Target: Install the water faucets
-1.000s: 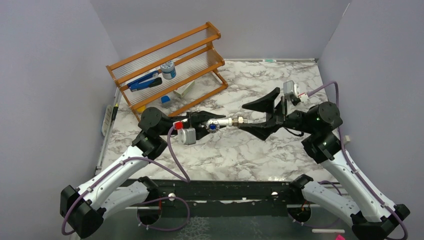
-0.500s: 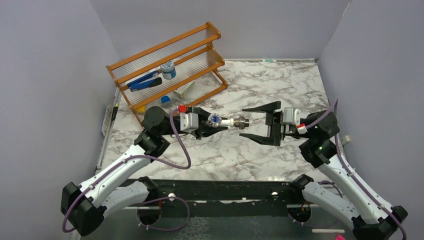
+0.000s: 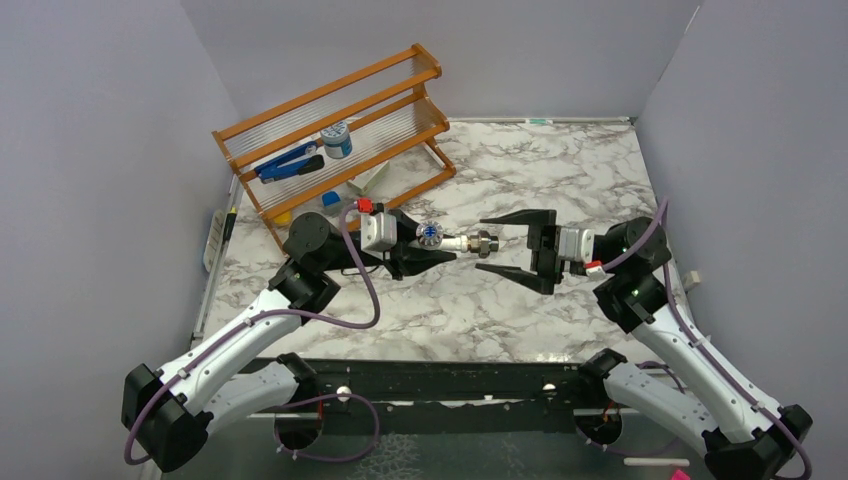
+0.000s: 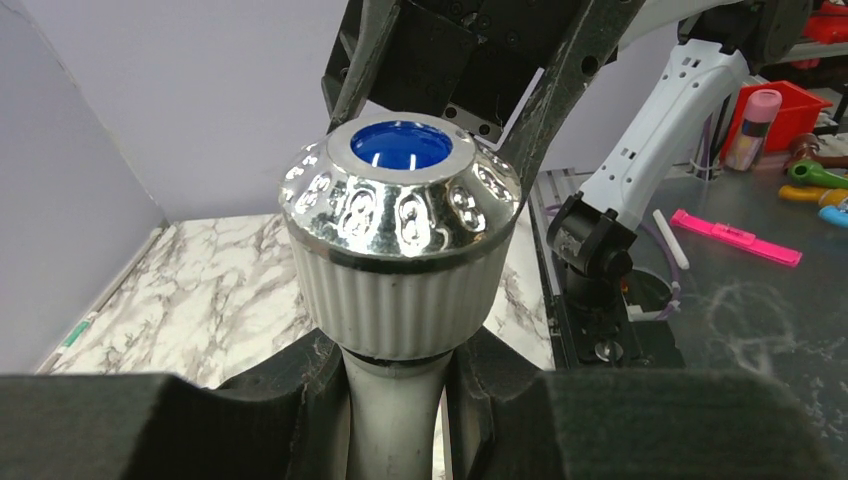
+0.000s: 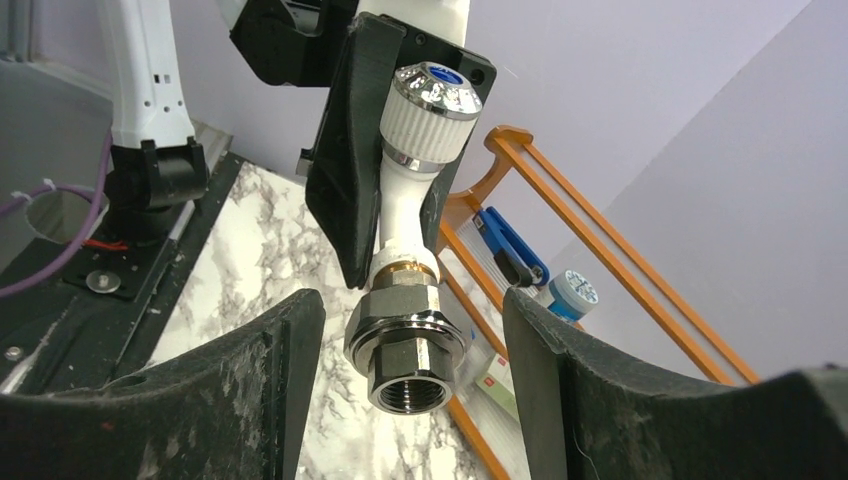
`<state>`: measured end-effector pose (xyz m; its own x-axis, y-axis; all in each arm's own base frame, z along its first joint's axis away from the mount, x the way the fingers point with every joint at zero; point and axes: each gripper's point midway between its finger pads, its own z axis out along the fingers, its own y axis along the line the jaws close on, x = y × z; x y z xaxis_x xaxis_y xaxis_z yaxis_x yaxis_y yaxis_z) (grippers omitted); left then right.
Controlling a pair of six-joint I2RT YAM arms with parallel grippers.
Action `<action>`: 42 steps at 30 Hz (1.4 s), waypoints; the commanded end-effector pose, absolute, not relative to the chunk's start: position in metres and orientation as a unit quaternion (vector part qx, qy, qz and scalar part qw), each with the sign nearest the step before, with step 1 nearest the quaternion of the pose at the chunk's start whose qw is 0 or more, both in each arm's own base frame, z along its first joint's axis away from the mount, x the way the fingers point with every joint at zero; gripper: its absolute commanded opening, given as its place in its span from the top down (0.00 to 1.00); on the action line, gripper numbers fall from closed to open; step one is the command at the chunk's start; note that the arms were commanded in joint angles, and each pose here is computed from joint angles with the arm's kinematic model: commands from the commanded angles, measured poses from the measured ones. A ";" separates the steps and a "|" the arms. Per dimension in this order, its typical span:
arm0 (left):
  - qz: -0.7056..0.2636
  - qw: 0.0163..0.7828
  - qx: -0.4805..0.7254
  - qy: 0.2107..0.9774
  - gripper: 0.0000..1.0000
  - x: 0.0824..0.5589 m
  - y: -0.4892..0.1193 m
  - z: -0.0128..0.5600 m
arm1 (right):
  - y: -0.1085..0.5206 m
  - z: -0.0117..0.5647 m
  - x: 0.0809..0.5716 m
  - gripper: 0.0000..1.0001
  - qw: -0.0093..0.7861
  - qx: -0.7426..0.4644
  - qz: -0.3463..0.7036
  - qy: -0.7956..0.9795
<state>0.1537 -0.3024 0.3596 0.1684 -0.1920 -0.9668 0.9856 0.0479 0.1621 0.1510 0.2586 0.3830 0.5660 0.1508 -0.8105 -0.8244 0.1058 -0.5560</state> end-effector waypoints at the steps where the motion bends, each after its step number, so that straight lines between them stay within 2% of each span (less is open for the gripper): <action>1: -0.502 0.619 0.467 0.383 1.00 0.146 -0.297 0.388 | 0.257 0.382 0.155 0.31 0.691 -0.571 0.334 0.292; 7: -0.515 0.608 0.462 0.389 1.00 0.143 -0.298 0.390 | 0.255 0.380 0.154 0.34 0.691 -0.577 0.327 0.288; 17: -0.517 0.608 0.462 0.387 1.00 0.142 -0.297 0.393 | 0.256 0.378 0.153 0.51 0.686 -0.580 0.330 0.290; 19: -0.518 0.607 0.462 0.388 1.00 0.142 -0.298 0.392 | 0.256 0.378 0.153 0.56 0.684 -0.578 0.334 0.295; 25: -0.510 0.611 0.472 0.379 1.00 0.143 -0.299 0.391 | 0.258 0.380 0.158 0.79 0.672 -0.546 0.371 0.338; 30: -0.490 0.629 0.484 0.360 1.00 0.144 -0.298 0.395 | 0.261 0.380 0.158 0.90 0.649 -0.524 0.409 0.370; 34: -0.476 0.638 0.505 0.332 1.00 0.139 -0.297 0.399 | 0.263 0.380 0.161 0.95 0.628 -0.499 0.435 0.409; 42: -0.389 0.685 0.573 0.227 1.00 0.136 -0.296 0.397 | 0.263 0.377 0.165 0.95 0.585 -0.447 0.476 0.480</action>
<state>0.1520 -0.3003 0.3613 0.3437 -0.1866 -0.9203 0.9386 0.0375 0.3430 0.1546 0.2625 0.3774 0.2472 0.1372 -0.9592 -0.9675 0.0888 -0.2366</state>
